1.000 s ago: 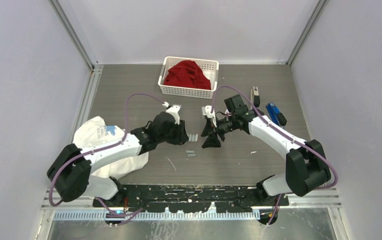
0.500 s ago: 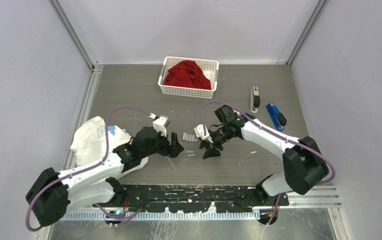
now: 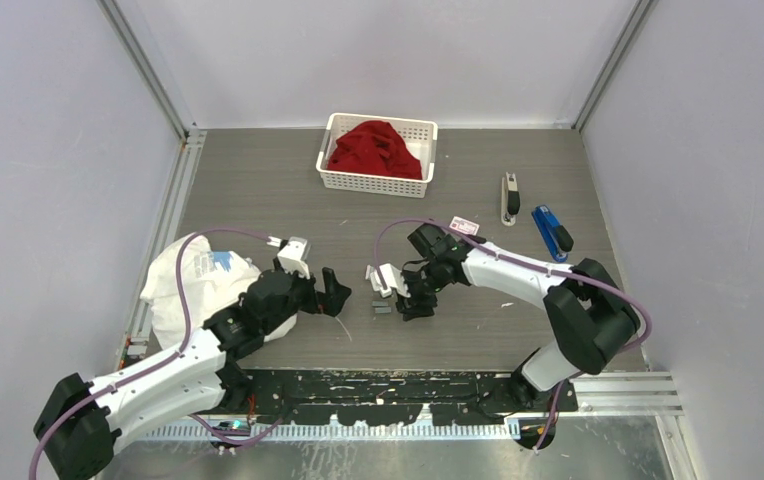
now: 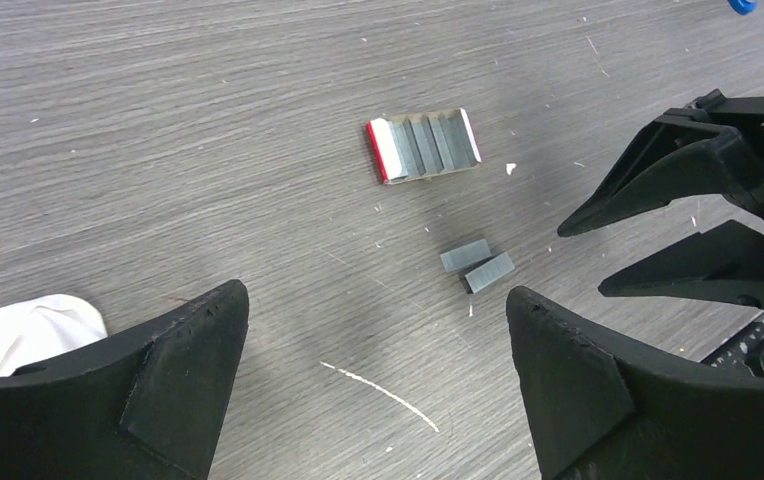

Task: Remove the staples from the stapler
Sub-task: Pick up the staple from the center of the board.

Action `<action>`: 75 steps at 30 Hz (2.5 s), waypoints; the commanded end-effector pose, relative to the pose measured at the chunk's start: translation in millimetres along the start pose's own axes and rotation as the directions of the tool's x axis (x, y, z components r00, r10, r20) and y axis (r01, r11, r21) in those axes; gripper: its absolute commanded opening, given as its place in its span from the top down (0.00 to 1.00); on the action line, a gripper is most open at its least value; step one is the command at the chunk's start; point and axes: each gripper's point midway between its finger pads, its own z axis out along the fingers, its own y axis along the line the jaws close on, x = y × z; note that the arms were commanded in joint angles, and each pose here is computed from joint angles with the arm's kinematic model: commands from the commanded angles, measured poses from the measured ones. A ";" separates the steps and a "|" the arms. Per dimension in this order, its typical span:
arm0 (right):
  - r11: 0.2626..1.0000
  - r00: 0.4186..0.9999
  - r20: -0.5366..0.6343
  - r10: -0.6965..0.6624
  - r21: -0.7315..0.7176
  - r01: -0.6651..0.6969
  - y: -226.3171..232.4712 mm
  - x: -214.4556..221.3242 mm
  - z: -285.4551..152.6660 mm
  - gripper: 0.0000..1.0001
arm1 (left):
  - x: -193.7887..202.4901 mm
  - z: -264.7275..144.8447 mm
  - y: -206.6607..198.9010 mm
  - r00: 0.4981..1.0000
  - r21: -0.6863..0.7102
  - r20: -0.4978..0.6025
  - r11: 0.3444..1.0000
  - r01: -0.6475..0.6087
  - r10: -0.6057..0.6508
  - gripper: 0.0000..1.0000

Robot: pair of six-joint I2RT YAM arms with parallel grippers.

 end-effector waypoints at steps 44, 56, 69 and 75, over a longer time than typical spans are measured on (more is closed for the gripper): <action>0.978 0.979 -0.169 0.113 0.195 -0.079 -37.3 3.0 45.0 0.80 | -16.6 -8.7 12.5 0.997 -0.060 0.079 0.998 -0.011 0.016 0.00; 0.990 0.982 -0.187 0.018 0.143 0.009 -28.3 3.2 24.0 0.82 | -14.4 -7.7 9.7 0.998 -0.044 0.069 0.999 -0.011 0.014 0.00; 0.997 0.968 -0.238 -0.074 -0.014 0.073 -0.3 21.6 20.6 0.78 | -13.3 -3.8 4.3 0.998 -0.020 0.058 1.000 -0.013 0.014 0.00; 0.998 0.964 -0.259 -0.064 -0.015 0.062 -0.2 29.1 23.1 0.69 | -13.3 -3.2 3.3 0.998 -0.015 0.059 1.000 -0.012 0.013 0.00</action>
